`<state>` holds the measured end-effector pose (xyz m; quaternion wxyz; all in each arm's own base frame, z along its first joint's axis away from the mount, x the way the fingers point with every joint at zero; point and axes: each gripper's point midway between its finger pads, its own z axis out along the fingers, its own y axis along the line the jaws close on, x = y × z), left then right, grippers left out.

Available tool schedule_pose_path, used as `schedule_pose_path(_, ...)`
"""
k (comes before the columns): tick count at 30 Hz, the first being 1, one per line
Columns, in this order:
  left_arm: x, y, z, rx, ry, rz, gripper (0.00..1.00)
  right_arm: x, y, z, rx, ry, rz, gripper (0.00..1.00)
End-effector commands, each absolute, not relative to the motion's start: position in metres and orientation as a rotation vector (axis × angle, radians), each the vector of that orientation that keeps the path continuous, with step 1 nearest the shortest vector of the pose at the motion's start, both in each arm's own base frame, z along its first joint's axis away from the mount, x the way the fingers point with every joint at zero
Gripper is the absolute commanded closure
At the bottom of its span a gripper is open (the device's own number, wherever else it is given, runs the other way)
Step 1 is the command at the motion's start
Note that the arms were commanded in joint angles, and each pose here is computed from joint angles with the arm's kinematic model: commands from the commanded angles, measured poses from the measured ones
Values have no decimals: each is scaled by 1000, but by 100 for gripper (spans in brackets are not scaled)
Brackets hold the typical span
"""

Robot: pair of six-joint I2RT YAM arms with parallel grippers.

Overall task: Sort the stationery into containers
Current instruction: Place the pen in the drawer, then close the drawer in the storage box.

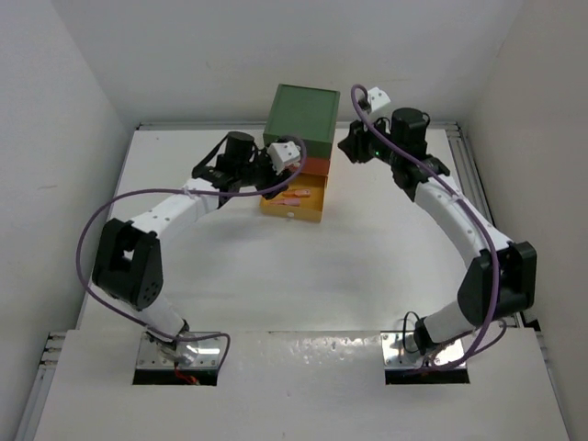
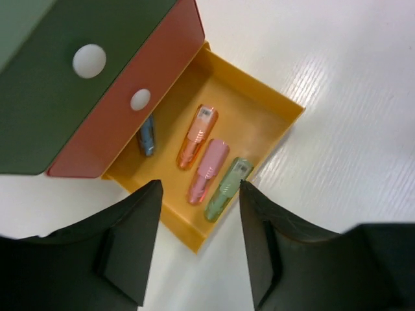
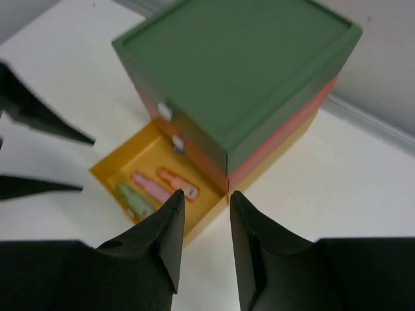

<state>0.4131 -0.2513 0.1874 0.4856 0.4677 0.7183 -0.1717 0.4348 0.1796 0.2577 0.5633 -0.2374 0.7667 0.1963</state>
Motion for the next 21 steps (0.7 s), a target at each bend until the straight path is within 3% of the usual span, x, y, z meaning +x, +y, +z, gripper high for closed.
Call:
schedule_pose_path(1, 398, -237, 214, 1183, 1643, -392, 44, 466, 188, 302, -485, 1694, 479, 67)
schedule_pose_path(3, 387, -233, 211, 1230, 1618, -362, 47, 475, 190, 307, -480, 1681, 480, 67)
schedule_pose_path(5, 370, -227, 203, 1306, 1559, -281, 59, 485, 198, 312, -482, 1670, 495, 68)
schedule_pose_path(9, 353, -219, 179, 1412, 1469, -164, 97, 501, 215, 309, -504, 1659, 512, 69)
schedule_pose_path(13, 324, -217, 137, 1537, 1383, -65, 100, 512, 234, 300, -502, 1661, 550, 69)
schedule_pose_path(15, 326, -214, 144, 1507, 1275, 75, 100, 515, 245, 289, -505, 1675, 570, 69)
schedule_pose_path(16, 309, -210, 116, 1553, 1274, 88, 100, 518, 248, 288, -505, 1667, 571, 69)
schedule_pose_path(21, 303, -205, 115, 1533, 1108, 299, 100, 528, 268, 278, -529, 1674, 583, 69)
